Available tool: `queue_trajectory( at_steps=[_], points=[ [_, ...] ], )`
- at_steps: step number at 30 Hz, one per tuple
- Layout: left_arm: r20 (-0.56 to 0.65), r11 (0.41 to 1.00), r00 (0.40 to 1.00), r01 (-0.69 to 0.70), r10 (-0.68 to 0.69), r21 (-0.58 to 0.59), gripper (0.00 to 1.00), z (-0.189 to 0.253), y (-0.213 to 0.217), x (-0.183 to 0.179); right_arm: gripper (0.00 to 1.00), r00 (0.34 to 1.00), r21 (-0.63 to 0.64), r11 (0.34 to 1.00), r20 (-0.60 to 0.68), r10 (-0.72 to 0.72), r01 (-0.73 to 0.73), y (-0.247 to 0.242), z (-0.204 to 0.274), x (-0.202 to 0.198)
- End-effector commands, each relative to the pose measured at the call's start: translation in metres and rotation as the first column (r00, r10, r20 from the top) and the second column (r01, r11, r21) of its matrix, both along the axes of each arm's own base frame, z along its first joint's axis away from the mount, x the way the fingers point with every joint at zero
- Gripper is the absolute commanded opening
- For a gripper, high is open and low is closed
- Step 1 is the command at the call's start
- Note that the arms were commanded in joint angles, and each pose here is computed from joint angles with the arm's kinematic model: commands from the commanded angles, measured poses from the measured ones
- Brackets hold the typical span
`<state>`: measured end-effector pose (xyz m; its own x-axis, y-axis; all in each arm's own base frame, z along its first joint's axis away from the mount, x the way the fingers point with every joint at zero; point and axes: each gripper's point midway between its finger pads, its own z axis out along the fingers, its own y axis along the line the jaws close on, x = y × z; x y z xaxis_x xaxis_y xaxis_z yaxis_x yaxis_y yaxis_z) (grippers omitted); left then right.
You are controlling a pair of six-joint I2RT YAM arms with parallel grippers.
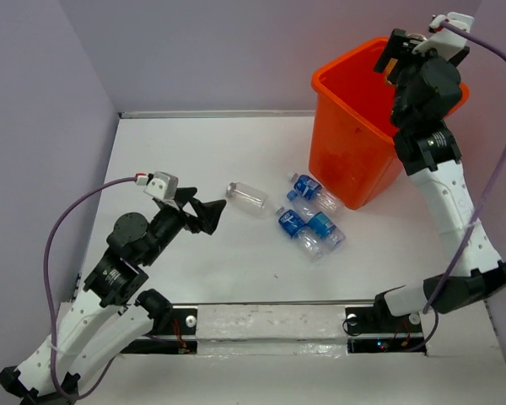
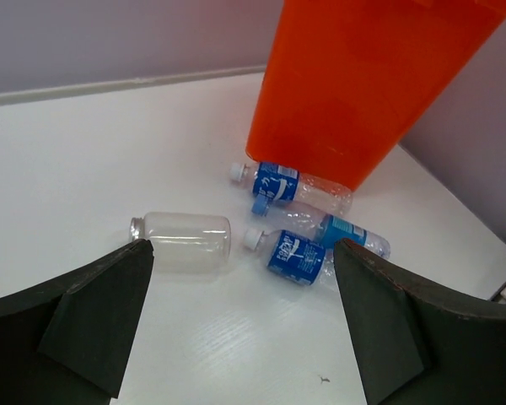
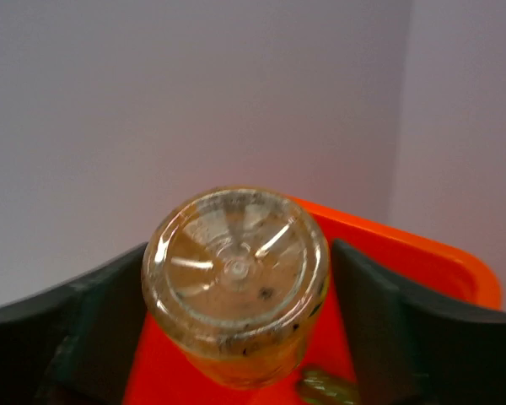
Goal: Put the plastic bottles in the bin
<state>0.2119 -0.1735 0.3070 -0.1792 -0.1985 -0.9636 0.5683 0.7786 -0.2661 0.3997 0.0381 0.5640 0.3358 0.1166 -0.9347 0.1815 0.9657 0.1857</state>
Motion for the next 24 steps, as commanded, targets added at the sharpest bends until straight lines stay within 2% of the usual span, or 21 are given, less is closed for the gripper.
queue_trajectory(
  at_steps=[1, 2, 3, 4, 6, 7, 8, 9, 10, 14, 15, 17, 19, 24],
  points=[
    [0.007, 0.982, 0.982, -0.189, 0.189, -0.03, 0.99, 0.006, 0.033, 0.011, 1.0, 0.943, -0.215, 0.945, -0.172, -0.285, 0.246, -0.043, -0.033, 0.021],
    [-0.002, 0.976, 0.976, -0.216, 0.216, -0.035, 0.99, 0.005, 0.037, 0.013, 1.0, 0.951, -0.232, 0.956, -0.206, -0.23, 0.181, -0.034, -0.036, 0.023],
    [-0.01, 0.965, 0.966, -0.259, 0.259, -0.033, 0.99, 0.004, 0.045, 0.015, 1.0, 0.971, -0.212, 0.971, -0.182, -0.153, 0.114, -0.024, -0.017, 0.02],
    [-0.013, 0.961, 0.962, -0.275, 0.274, -0.035, 0.99, 0.005, 0.048, 0.016, 1.0, 0.972, -0.23, 0.972, -0.234, -0.015, -0.041, 0.0, -0.025, 0.021],
    [-0.016, 0.955, 0.956, -0.294, 0.294, -0.034, 0.99, 0.004, 0.052, 0.018, 0.98, 0.954, -0.156, 0.965, -0.246, 0.17, -0.212, 0.03, -0.023, 0.016],
    [-0.015, 0.952, 0.953, -0.303, 0.302, -0.035, 0.99, 0.004, 0.054, 0.019, 0.95, 0.93, -0.143, 0.939, -0.248, 0.272, -0.313, 0.05, -0.022, 0.008],
    [-0.014, 0.951, 0.952, -0.307, 0.307, -0.034, 0.99, 0.005, 0.055, 0.019, 0.94, 0.856, -0.132, 0.866, -0.278, 0.435, -0.483, 0.086, -0.035, 0.003],
    [-0.017, 0.949, 0.95, -0.313, 0.313, -0.035, 0.99, 0.004, 0.057, 0.02, 0.93, 0.806, -0.122, 0.817, -0.296, 0.512, -0.564, 0.105, -0.043, -0.001],
    [-0.017, 0.946, 0.946, -0.323, 0.323, -0.04, 0.99, 0.005, 0.06, 0.02, 0.92, 0.724, -0.123, 0.734, -0.335, 0.603, -0.668, 0.14, -0.059, -0.011],
    [-0.011, 0.93, 0.932, -0.363, 0.363, -0.06, 0.99, 0.008, 0.07, 0.02, 0.96, 0.571, -0.224, 0.554, -0.562, 0.599, -0.802, 0.209, -0.151, -0.021],
    [-0.006, 0.926, 0.928, -0.371, 0.371, -0.07, 0.99, 0.011, 0.073, 0.019, 0.98, 0.494, -0.241, 0.458, -0.645, 0.584, -0.856, 0.241, -0.193, -0.03],
    [-0.004, 0.921, 0.924, -0.382, 0.383, -0.073, 0.99, 0.011, 0.076, 0.02, 1.0, 0.398, -0.225, 0.35, -0.718, 0.571, -0.909, 0.273, -0.234, -0.044],
    [-0.001, 0.919, 0.921, -0.387, 0.388, -0.077, 0.99, 0.012, 0.078, 0.02, 1.0, 0.318, -0.165, 0.314, -0.781, 0.537, -0.935, 0.289, -0.281, -0.038],
    [0.002, 0.91, 0.913, -0.407, 0.408, -0.081, 0.99, 0.012, 0.083, 0.022, 1.0, 0.147, -0.03, 0.22, -0.83, 0.538, -0.975, 0.326, -0.339, -0.048]
  ],
)
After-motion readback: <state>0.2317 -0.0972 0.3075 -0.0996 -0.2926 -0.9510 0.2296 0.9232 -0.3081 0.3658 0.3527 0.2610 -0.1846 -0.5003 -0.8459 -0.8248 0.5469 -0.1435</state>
